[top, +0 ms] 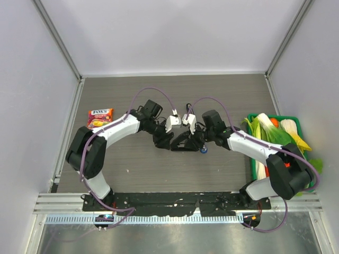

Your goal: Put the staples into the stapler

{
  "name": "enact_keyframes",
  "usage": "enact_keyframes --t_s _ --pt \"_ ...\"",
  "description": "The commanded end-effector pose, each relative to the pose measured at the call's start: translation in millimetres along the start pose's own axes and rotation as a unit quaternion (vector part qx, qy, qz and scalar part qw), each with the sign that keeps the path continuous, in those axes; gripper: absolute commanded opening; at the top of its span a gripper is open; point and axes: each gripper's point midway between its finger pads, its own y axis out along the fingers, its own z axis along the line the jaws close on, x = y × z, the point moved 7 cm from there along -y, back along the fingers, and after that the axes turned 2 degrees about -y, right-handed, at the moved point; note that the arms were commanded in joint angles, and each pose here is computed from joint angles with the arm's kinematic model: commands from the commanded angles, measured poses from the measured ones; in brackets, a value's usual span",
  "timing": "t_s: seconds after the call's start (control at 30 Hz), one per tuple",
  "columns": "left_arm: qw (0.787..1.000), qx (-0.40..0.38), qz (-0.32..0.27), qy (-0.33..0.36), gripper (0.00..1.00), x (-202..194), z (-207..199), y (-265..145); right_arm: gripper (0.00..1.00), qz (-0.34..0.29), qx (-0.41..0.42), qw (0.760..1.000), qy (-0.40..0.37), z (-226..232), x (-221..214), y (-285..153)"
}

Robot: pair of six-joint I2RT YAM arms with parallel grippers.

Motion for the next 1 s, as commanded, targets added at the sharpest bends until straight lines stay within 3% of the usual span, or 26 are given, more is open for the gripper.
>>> enact_keyframes --t_s 0.0,0.3,0.63,0.97 --pt "0.991 -0.048 -0.062 0.106 0.55 44 -11 40 0.08 -0.052 0.059 0.992 -0.103 20 27 26" --pt "0.990 -0.067 -0.080 0.092 0.59 46 2 63 0.08 -0.057 0.065 0.991 -0.105 21 25 30" --pt "0.990 -0.056 -0.075 0.106 0.58 38 2 66 0.08 -0.061 0.072 0.987 -0.128 25 20 24" --pt "0.991 0.042 -0.082 0.099 0.64 23 1 4 0.08 -0.074 0.055 0.989 -0.116 26 11 28"
